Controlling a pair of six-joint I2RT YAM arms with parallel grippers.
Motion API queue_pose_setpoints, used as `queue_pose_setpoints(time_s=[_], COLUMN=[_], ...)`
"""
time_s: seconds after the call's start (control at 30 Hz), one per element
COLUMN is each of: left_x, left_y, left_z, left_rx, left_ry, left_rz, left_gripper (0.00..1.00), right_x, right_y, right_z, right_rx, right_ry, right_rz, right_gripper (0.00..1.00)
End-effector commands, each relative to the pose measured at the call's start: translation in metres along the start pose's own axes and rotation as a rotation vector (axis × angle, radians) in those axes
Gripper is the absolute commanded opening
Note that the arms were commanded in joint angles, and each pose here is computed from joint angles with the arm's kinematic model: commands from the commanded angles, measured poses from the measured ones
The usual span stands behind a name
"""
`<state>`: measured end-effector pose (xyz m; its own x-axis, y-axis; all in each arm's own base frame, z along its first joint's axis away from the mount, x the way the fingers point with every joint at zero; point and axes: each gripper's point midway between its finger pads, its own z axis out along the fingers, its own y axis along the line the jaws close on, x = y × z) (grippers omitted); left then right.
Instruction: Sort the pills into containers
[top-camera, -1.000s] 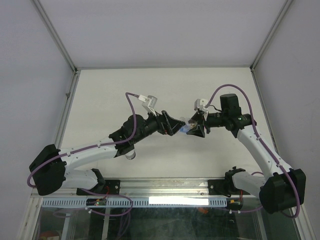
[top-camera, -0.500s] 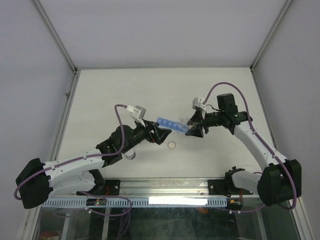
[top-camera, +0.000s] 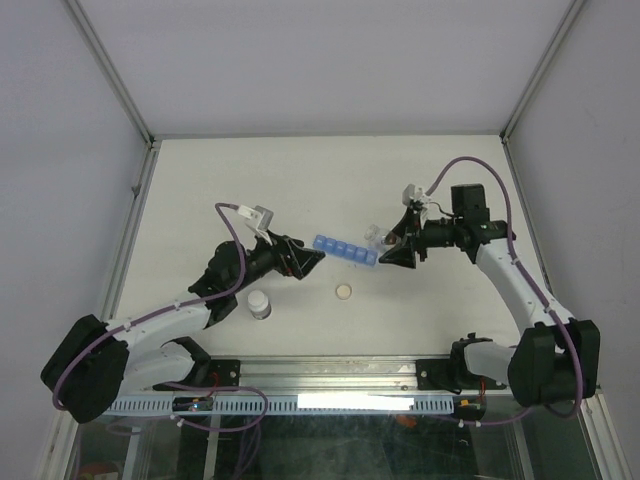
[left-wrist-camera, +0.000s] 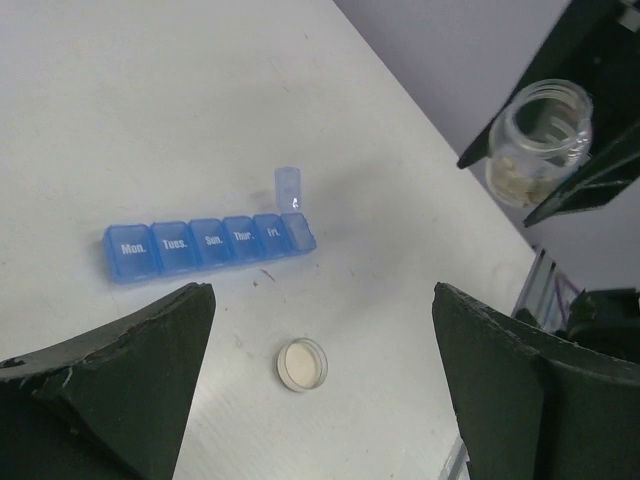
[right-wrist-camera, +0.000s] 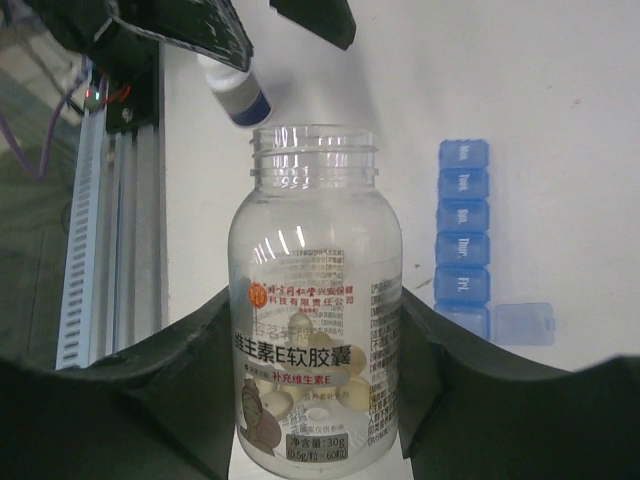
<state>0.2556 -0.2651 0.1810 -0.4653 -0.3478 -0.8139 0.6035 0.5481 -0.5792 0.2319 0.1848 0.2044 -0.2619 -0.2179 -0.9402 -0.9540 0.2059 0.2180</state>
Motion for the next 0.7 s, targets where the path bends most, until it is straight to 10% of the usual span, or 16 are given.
queue_pose_setpoints(time_s=[0.0,0.13,0.33,0.4,0.5,0.67], left_x=[-0.021,-0.023,-0.045,-0.048,-0.049,-0.043], left_y=[-0.026,0.003,0.041,0.045,0.051,0.069], left_z=[0.007,0.022,0.024,0.025,0.028,0.042], left_rx=[0.177,0.059,-0.079,-0.089,-0.103,-0.154], left_ry=[-0.042,-0.055,-0.100,-0.090,-0.078,-0.026], left_rz=[-0.073,-0.050,-0.035,-0.032,-0.034,-0.041], left_gripper=[0.91,0.91,0.93,0.93,0.93,0.92], right_x=[-0.086,-0.163,-0.210,-0.222,-0.264,-0.262], right_y=[-0.024,-0.060,0.093,0.104,0.018,0.098], right_z=[-0.033,-0.081,-0.054,-0.070,-0.111,-0.094], right_rx=[0.257,0.564,-0.207,-0.117,0.341,-0.132], right_ry=[-0.243,-0.542,-0.556,-0.670,-0.865,-0.781], right_rz=[-0.082,-0.042,-0.124,-0.299,-0.080,-0.174], right_gripper=[0.00,0.00,0.00,0.00,0.00,0.00])
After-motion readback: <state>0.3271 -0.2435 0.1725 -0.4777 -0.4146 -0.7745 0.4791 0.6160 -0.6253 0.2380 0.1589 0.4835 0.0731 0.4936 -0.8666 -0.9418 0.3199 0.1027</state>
